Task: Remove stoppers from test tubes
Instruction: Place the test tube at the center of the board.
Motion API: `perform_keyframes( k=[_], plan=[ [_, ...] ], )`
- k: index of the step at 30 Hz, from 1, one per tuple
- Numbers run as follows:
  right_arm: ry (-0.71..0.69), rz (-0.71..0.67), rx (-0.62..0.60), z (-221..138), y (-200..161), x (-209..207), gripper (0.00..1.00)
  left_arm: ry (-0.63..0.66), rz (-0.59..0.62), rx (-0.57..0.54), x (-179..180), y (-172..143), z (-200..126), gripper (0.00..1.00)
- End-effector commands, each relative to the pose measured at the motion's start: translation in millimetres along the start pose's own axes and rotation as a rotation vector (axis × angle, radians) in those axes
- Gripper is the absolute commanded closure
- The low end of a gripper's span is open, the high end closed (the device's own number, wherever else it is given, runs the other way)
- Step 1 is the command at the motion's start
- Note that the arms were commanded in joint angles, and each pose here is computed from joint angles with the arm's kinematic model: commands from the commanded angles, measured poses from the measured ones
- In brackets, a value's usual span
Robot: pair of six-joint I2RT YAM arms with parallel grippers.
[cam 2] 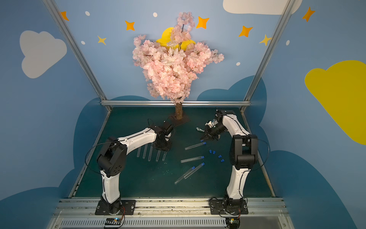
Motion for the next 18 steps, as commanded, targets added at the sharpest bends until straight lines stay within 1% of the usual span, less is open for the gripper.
perform_keyframes(
  k=[1, 6, 11, 15, 16, 18],
  plan=[
    [-0.019, -0.012, -0.025, -9, -5, -2, 0.89, 0.051, -0.04, 0.014, 4, 2, 5, 0.85],
    [-0.021, -0.006, -0.031, -11, -7, -3, 0.89, 0.068, -0.04, 0.035, 5, 2, 19, 0.84],
    [-0.023, 0.0, -0.043, -12, -9, -3, 0.89, 0.081, -0.038, 0.062, 6, -1, 30, 0.82],
    [-0.025, 0.011, -0.048, -11, -13, -5, 0.88, 0.084, -0.034, 0.071, 7, -2, 32, 0.76],
    [-0.029, 0.012, -0.05, -11, -14, -5, 0.88, 0.08, -0.031, 0.065, 7, -1, 30, 0.74],
    [-0.035, 0.015, -0.051, -11, -15, -5, 0.88, 0.08, -0.022, 0.059, 6, 0, 26, 0.66]
  ],
)
Point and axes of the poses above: each gripper's point midway between its finger pads, its own z axis out along the fingers, its own x axis along the line the jaws close on, y = z × x, the point moved 6 cm from there along -z, back along the fingers, and after that the axes turned 6 degrees about -z, right-handed, at the moved point
